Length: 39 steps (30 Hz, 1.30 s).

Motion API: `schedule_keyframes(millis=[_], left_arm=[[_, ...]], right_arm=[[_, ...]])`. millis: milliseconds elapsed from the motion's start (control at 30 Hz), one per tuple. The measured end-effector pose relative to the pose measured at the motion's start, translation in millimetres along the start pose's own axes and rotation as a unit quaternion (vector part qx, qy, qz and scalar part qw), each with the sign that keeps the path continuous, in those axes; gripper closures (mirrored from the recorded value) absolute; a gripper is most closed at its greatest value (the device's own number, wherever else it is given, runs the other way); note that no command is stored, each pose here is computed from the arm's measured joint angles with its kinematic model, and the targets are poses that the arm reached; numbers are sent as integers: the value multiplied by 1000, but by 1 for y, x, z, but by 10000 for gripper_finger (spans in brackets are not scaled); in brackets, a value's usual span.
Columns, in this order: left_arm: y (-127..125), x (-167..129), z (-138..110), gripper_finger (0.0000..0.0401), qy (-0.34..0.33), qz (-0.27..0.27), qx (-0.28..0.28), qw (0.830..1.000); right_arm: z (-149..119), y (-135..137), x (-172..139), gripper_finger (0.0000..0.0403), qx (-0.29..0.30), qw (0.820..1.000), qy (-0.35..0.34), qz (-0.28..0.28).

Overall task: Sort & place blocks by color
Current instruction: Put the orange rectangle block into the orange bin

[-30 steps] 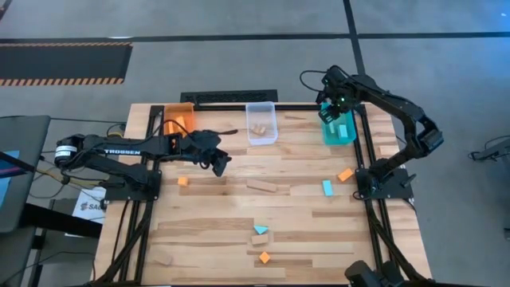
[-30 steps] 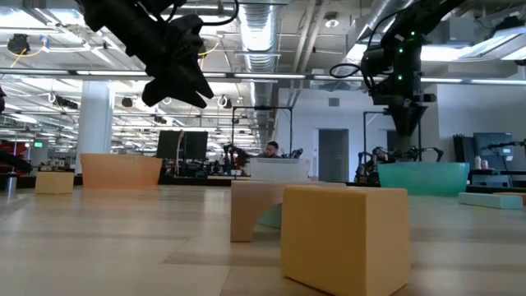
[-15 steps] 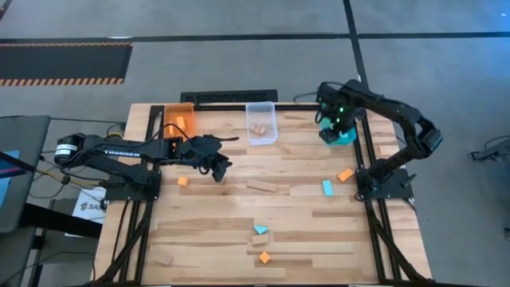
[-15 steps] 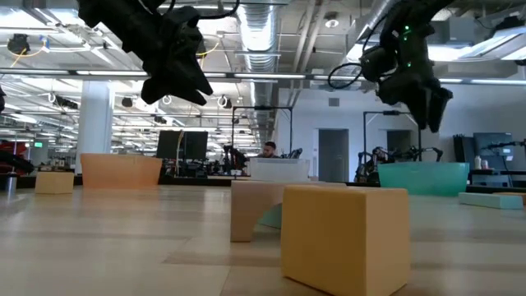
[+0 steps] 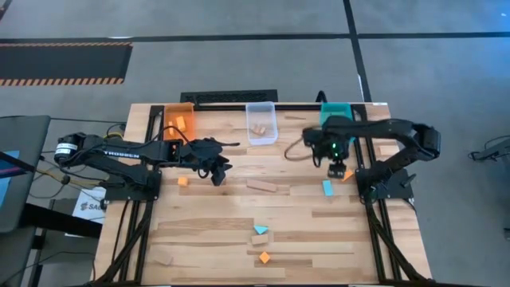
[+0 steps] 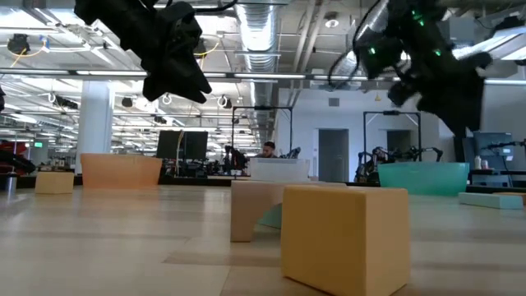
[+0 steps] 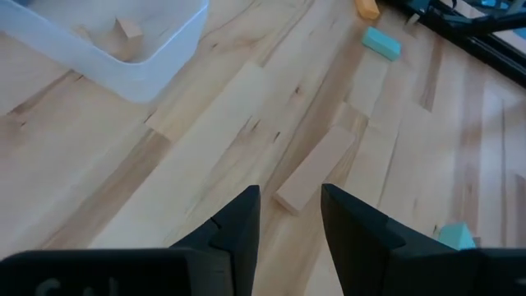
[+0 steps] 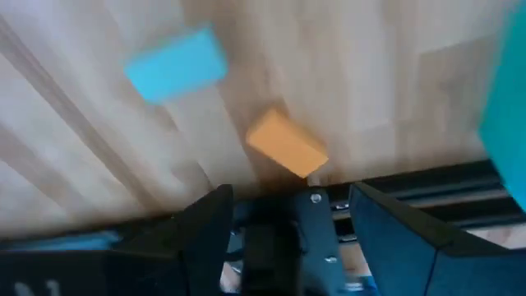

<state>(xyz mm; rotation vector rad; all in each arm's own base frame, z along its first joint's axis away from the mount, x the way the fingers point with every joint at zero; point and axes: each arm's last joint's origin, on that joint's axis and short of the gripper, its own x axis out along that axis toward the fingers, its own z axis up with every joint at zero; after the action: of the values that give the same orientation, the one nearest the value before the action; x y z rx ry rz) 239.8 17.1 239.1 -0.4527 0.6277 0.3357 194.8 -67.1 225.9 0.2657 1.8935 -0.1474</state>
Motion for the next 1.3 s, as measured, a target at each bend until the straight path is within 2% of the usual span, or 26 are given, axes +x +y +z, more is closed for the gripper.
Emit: schedule_keyframes(millis=[133,267,367,433,500,633,800,867,1033,1300], left_arm=[[0,0,0,285,0,0,10,1000],[0,0,0,285,-1,2,12,1000],[1,0,1,285,-5,9,21,1000],[1,0,1,285,-7,13,21,1000],[1,0,1,285,-7,14,21,1000],[1,0,1,285,-7,14,21,1000],[1,0,1,285,-7,14,21,1000],[1,0,1,285,-7,14,21,1000],[1,0,0,285,-5,15,21,1000],[2,0,-1,285,4,19,21,1000]], right_arm=[[-6,7,31,138,-95,993,59,-32],[-13,9,54,138,-166,976,116,-84],[-12,13,62,138,-234,960,122,-97],[-6,16,61,138,-254,955,102,-117],[-2,20,62,138,-267,951,85,-127],[4,28,65,138,-281,952,55,-111],[7,33,81,138,-285,951,106,-60],[10,36,90,138,-289,947,126,-56],[23,40,110,138,-282,943,150,-88],[38,51,128,149,-263,943,146,-142]])
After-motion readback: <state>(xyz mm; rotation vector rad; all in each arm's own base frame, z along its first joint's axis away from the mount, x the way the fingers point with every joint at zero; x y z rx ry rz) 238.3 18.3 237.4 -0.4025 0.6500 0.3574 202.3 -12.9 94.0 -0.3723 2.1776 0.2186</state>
